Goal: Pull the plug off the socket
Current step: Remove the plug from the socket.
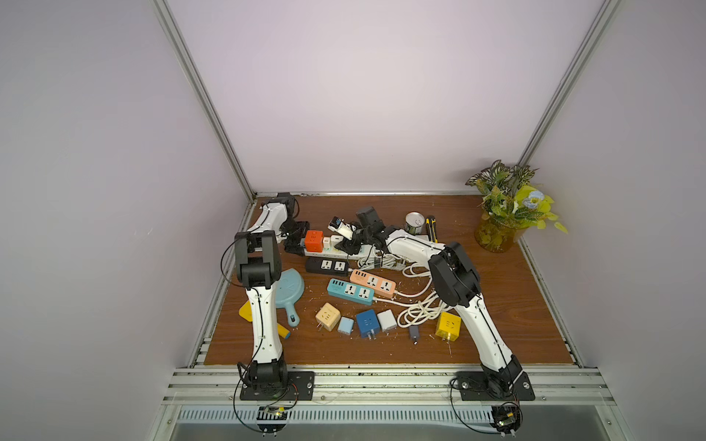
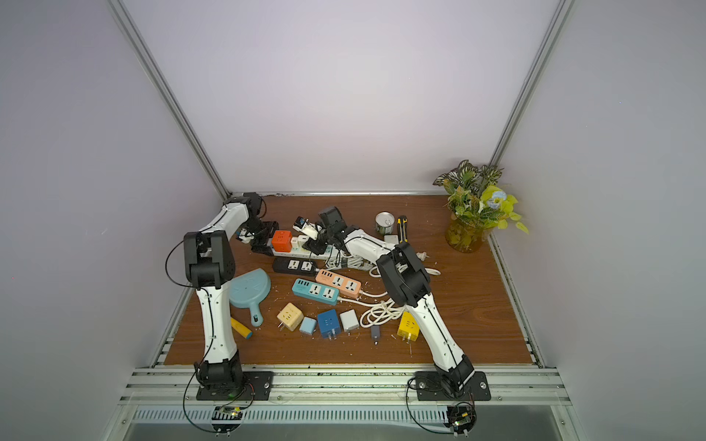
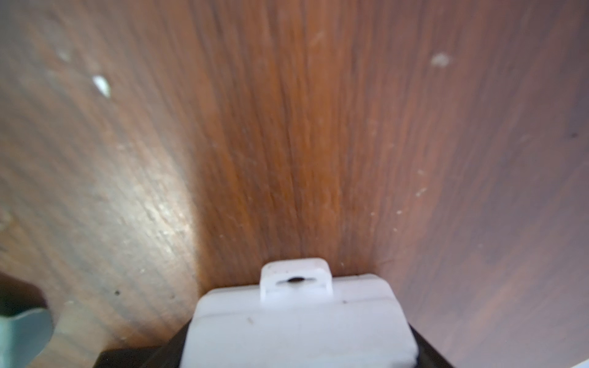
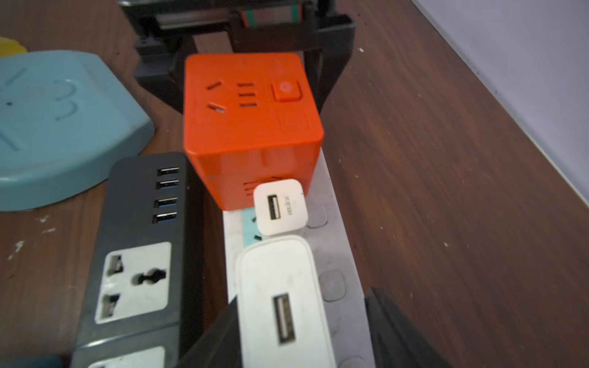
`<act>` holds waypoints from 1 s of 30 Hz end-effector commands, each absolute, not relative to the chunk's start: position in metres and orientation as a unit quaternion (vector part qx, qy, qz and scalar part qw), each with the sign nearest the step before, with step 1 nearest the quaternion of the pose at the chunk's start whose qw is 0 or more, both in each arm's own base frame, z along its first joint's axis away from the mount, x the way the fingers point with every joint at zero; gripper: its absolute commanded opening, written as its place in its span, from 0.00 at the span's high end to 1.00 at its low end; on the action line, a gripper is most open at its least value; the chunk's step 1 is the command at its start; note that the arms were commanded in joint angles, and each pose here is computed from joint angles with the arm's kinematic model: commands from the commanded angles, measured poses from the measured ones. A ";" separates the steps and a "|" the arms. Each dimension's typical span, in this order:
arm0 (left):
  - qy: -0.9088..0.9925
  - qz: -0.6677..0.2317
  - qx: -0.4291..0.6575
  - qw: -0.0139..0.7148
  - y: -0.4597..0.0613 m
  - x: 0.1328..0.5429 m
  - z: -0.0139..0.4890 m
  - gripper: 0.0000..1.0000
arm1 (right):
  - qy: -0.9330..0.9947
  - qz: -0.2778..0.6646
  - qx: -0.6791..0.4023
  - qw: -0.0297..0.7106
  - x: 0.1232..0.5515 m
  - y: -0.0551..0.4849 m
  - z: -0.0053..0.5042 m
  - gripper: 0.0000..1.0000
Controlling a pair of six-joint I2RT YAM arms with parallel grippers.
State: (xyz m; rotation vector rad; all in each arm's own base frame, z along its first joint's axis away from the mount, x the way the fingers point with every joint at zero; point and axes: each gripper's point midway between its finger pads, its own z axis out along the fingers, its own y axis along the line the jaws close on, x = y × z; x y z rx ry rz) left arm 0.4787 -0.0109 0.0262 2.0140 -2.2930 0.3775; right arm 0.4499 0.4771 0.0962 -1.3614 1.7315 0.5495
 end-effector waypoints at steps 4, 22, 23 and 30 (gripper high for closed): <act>-0.766 0.025 0.640 0.045 0.002 0.450 -0.013 0.81 | 0.637 0.252 -0.589 0.428 0.434 0.491 0.113 0.67; -0.768 0.011 0.639 0.042 0.007 0.448 -0.018 0.81 | 0.608 0.272 -0.588 0.459 0.437 0.488 0.189 0.96; -0.767 0.010 0.640 0.041 0.007 0.448 -0.018 0.81 | 0.612 0.276 -0.581 0.460 0.439 0.487 0.194 0.97; -0.765 0.016 0.642 0.038 0.006 0.452 -0.015 0.82 | 0.658 0.275 -0.525 0.465 0.448 0.463 0.229 0.99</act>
